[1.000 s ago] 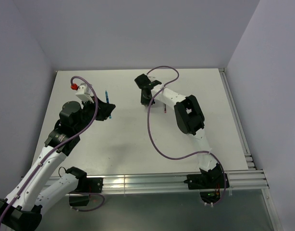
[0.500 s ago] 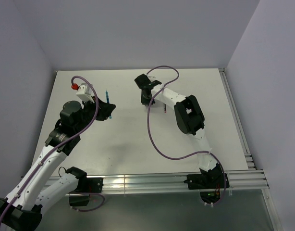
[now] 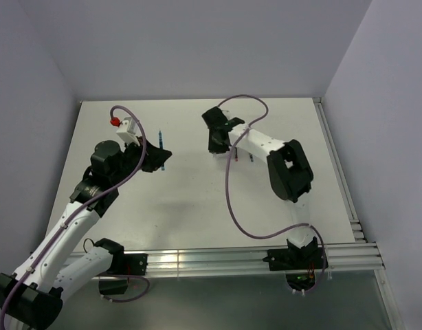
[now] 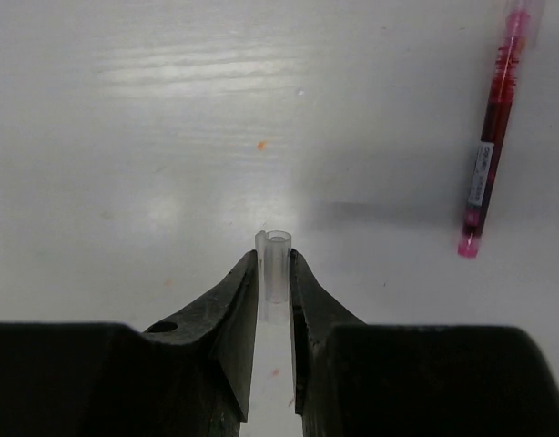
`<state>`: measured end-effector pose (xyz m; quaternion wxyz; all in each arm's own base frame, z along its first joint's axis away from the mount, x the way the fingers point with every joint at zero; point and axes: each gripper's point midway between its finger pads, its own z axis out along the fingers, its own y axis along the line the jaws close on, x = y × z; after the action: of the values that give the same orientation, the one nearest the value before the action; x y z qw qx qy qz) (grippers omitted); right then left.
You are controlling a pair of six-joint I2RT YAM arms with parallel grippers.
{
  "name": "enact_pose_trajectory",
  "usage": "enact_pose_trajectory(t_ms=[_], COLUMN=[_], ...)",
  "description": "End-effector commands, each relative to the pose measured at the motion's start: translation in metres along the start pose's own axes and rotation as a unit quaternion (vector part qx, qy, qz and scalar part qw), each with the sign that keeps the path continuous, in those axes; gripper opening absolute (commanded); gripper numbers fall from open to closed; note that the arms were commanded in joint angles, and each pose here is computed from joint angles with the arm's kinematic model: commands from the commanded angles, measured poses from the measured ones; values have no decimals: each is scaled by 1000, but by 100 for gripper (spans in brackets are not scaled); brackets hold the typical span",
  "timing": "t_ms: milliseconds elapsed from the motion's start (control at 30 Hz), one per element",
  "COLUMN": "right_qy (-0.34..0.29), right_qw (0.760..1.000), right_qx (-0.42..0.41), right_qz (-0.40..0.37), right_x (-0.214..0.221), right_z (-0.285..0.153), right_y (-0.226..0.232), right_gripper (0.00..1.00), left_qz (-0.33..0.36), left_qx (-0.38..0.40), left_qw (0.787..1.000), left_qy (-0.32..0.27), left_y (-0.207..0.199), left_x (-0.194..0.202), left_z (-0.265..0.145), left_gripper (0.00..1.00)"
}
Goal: Insert the pens into the pen caps
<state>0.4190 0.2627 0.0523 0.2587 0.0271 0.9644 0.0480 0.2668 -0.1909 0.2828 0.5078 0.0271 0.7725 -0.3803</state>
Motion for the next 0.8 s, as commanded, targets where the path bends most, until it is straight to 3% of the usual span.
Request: enact_pose_trajectory(t_ms=[0, 100, 267, 433, 767], right_qy=[-93, -117, -162, -196, -203], right_qw=[988, 969, 914, 878, 827], right_qx=[-122, -210, -359, -426, -511], right_qz=[38, 65, 93, 97, 115], right_x=[-54, -64, -79, -84, -76], right_z=[-75, -114, -189, -238, -274], right_y=[21, 23, 21, 15, 22], right_gripper=[0, 0, 0, 0, 0], left_qz=[-9, -24, -18, 1, -19], left_qx=[73, 94, 118, 160, 191], left_qw=[997, 995, 992, 984, 976], left_qy=[11, 29, 51, 78, 103], left_y=[-23, -28, -48, -94, -108], left_x=[3, 12, 29, 53, 71], left_z=[4, 13, 37, 60, 91], left_gripper=[0, 0, 0, 0, 0])
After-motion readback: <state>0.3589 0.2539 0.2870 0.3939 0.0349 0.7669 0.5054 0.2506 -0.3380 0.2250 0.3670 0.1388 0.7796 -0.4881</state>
